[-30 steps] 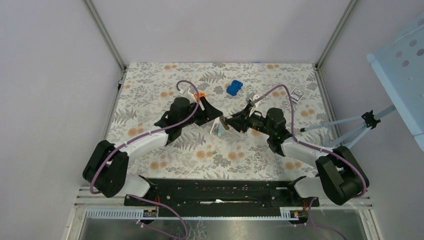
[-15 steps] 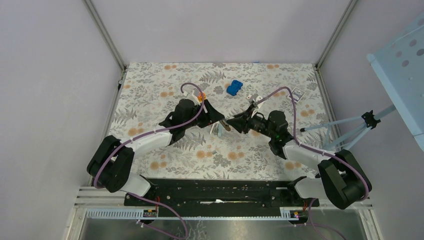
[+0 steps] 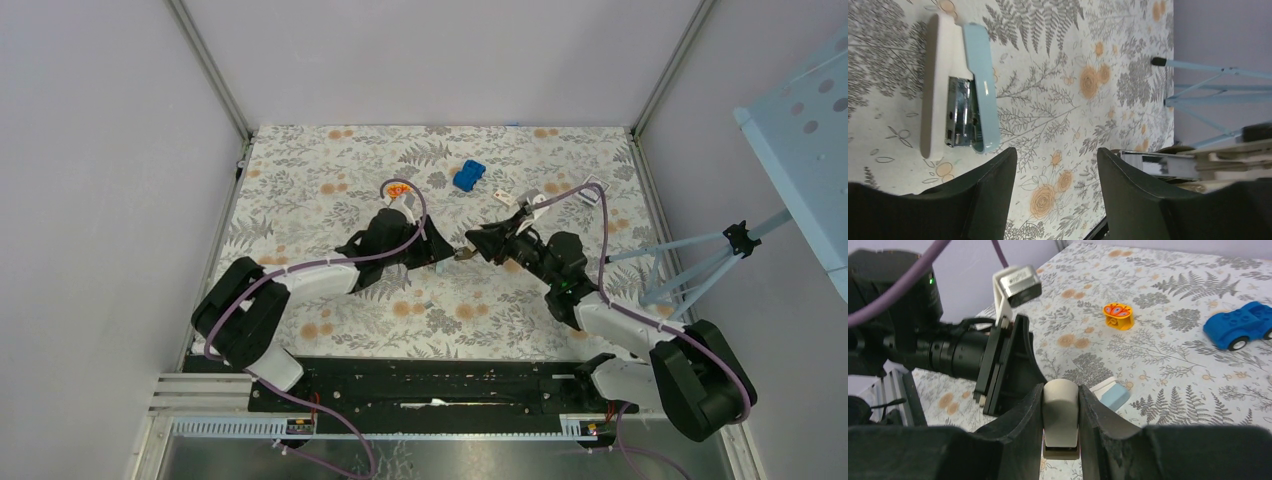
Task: Unload the staples from the stapler
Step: Unload the staple at the center of the board.
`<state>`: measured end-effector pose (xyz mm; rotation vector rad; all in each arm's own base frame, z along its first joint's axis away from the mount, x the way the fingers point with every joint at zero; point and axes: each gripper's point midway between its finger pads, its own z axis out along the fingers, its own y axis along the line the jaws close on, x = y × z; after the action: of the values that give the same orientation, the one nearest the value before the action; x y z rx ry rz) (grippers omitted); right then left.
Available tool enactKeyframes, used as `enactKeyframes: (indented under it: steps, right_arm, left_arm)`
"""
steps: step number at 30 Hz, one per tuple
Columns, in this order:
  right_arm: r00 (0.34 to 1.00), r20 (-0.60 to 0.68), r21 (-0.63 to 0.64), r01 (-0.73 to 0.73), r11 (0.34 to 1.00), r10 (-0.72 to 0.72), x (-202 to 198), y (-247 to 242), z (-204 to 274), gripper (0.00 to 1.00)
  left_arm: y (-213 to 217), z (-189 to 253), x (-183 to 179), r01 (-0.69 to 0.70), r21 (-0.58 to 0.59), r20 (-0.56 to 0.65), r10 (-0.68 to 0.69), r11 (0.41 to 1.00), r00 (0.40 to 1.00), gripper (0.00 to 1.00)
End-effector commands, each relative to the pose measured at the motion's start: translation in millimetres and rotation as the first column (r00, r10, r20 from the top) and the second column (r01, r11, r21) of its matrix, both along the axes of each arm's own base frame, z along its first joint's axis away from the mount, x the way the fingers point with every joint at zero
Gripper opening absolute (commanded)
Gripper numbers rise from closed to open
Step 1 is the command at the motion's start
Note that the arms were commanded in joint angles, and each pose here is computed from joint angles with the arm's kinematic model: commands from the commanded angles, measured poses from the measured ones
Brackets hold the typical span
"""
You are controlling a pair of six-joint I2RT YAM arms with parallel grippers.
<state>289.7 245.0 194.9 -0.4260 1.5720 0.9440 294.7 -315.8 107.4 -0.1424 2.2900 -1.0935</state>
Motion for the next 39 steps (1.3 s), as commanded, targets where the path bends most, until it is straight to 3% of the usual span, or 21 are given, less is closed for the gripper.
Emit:
enactKeyframes:
  steps: [1,9,14,20,26,33,39]
  right_arm:
    - [0.992,0.066,0.087,0.1,0.991,-0.106,7,-13,30,0.0]
    - [0.989,0.025,0.059,0.145,0.988,-0.147,7,-21,19,0.0]
    - [0.988,-0.006,-0.027,0.154,0.988,-0.155,7,-25,9,0.0]
    - [0.976,-0.168,-0.173,0.11,0.979,-0.139,-8,-29,-17,0.0]
    - [0.925,-0.368,-0.193,0.02,0.981,-0.091,-33,-25,-39,0.0]
    - [0.77,-0.628,-0.163,0.006,0.987,-0.108,-48,-17,-63,0.0]
    - [0.49,-0.835,-0.224,0.117,0.968,-0.252,-46,-19,-93,0.0]
  left_arm:
    - [-13,2,-6,0.049,-0.007,0.033,-0.049,0.999,0.998,0.64]
    - [-22,-3,-10,0.071,0.003,0.027,-0.071,0.997,0.997,0.64]
    - [-15,-2,-7,0.051,0.047,0.041,-0.053,0.998,0.998,0.64]
    - [10,15,11,-0.037,0.145,0.121,0.02,0.989,0.993,0.66]
    - [50,37,29,-0.159,0.202,0.204,0.117,0.967,0.972,0.68]
    - [86,51,32,-0.239,0.251,0.255,0.174,0.938,0.951,0.71]
    - [95,51,27,-0.251,0.25,0.251,0.188,0.935,0.949,0.72]
